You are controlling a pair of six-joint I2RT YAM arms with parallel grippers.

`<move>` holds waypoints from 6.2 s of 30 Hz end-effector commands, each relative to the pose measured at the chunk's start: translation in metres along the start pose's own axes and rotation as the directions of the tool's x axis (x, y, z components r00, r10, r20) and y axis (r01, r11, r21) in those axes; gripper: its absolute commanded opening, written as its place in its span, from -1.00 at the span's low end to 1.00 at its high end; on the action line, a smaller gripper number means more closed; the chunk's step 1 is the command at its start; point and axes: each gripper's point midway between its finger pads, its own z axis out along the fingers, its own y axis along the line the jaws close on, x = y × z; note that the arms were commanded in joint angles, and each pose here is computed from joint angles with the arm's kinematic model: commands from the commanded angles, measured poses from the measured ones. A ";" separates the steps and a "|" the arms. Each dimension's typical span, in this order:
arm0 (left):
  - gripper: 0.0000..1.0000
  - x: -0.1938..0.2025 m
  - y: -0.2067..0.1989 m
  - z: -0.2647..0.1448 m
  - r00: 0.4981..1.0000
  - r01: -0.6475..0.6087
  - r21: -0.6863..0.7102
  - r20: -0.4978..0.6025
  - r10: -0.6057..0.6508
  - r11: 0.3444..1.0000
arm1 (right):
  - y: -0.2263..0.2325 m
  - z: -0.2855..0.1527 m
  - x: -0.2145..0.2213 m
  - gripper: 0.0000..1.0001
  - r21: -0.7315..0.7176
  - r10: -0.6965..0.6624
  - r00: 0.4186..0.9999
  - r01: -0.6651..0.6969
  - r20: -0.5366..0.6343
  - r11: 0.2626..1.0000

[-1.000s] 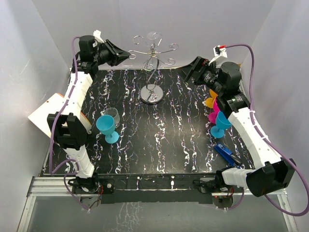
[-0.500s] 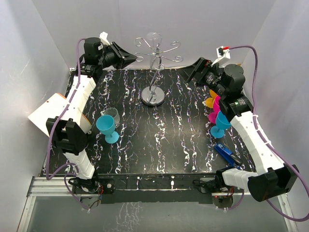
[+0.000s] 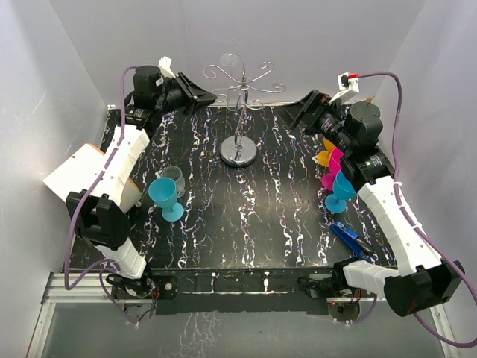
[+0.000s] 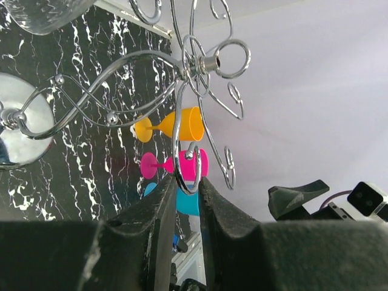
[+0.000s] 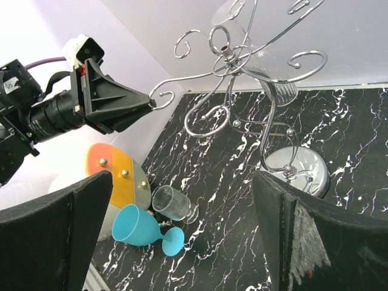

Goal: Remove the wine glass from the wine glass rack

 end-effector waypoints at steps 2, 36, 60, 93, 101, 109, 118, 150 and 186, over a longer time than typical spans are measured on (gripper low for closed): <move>-0.60 0.001 -0.044 -0.030 0.998 -0.053 0.103 0.042 0.049 0.993 | 0.010 -0.007 -0.012 0.97 -0.032 -0.013 0.999 0.015 0.044 0.999; 0.62 -0.076 0.013 -0.067 0.960 -0.255 -0.048 0.104 0.259 0.966 | -0.010 0.006 -0.011 0.97 0.044 -0.084 0.996 0.083 0.027 0.996; 0.55 -0.131 -0.015 0.068 0.994 -0.094 0.306 0.084 0.072 0.947 | -0.021 0.014 -0.012 0.97 0.073 -0.124 0.992 0.122 0.027 0.990; -0.20 -0.114 -0.010 0.101 0.995 0.085 0.290 0.029 -0.098 0.953 | -0.017 0.010 -0.013 0.97 0.059 -0.113 0.993 0.110 0.043 0.992; -0.25 -0.109 -0.007 0.103 0.995 0.090 0.263 0.017 -0.098 0.961 | -0.016 0.009 -0.014 0.97 0.060 -0.114 0.992 0.111 0.048 0.992; -0.30 -0.108 -0.005 0.103 0.995 0.094 0.244 0.021 -0.102 0.965 | -0.017 0.009 -0.013 0.97 0.063 -0.112 0.993 0.109 0.049 0.992; -0.43 -0.102 -0.007 0.106 0.994 0.102 0.237 0.001 -0.106 0.966 | -0.018 0.008 -0.012 0.97 0.062 -0.110 0.993 0.107 0.049 0.992; -0.59 -0.093 -0.008 0.106 0.994 0.107 0.217 -0.027 -0.103 0.970 | -0.017 0.008 -0.013 0.97 0.061 -0.110 0.992 0.106 0.056 0.992; -1.00 -0.085 -0.022 0.101 0.991 0.128 0.255 -0.075 -0.112 0.958 | -0.018 0.004 -0.015 0.97 0.072 -0.114 0.991 0.109 0.068 0.991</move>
